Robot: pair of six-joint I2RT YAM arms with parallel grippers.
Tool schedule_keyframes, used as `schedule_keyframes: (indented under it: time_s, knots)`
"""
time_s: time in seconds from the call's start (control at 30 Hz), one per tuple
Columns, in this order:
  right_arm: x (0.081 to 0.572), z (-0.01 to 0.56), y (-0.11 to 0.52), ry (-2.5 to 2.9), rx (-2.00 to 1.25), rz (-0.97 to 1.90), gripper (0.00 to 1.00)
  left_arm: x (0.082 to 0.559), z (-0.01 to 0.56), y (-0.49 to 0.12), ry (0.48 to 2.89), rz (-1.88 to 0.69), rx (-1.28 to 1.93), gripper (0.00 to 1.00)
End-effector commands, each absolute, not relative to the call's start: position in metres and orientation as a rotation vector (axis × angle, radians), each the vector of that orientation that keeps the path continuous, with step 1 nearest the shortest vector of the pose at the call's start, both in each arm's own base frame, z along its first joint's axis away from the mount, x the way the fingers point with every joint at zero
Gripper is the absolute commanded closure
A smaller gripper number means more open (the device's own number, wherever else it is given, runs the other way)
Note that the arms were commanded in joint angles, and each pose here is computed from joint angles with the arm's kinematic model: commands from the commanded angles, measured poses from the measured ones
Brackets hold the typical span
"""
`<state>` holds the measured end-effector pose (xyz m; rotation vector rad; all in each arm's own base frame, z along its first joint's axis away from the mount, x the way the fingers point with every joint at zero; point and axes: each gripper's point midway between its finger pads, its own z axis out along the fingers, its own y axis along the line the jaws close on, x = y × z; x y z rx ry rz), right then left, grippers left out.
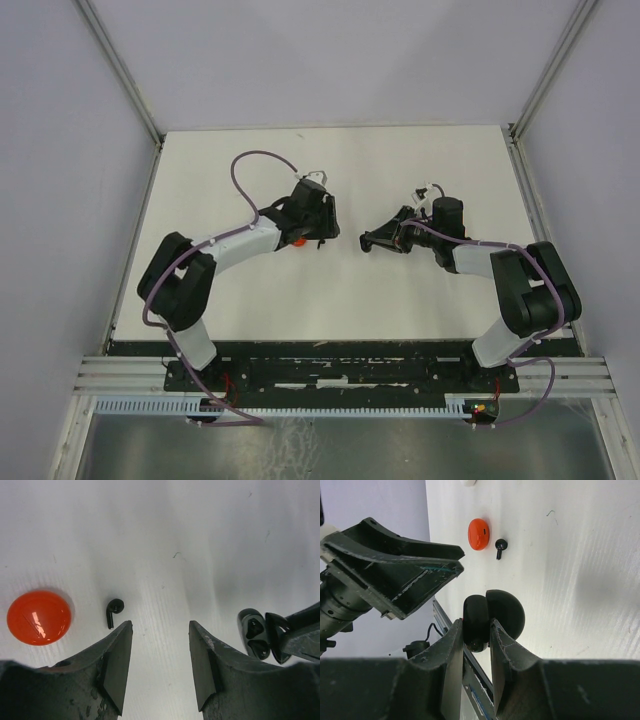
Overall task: Insert the wireless bluetooth earbuds into the charging case
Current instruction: Pick up the earbud from the center of the board.
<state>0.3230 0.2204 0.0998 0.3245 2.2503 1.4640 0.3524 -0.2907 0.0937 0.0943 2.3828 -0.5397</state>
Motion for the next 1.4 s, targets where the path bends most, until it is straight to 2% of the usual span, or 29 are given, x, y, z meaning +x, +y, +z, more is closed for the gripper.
schedule_keyframes:
  time_s: [0.0, 0.5, 1.37]
  knots:
    - [0.334, 0.119, 0.223, 2.184, 0.247, 1.466, 0.92, 0.362, 0.082, -0.279, 2.41, -0.399, 0.091, 0.44]
    - [0.335, 0.12, 0.223, 2.187, 0.243, 1.469, 0.92, 0.378, 0.058, -0.279, 2.521, -0.225, 0.158, 0.43]
    - [0.332, 0.116, 0.223, 2.187, 0.248, 1.474, 0.92, 0.373, 0.031, -0.273, 2.651, -0.171, 0.198, 0.44]
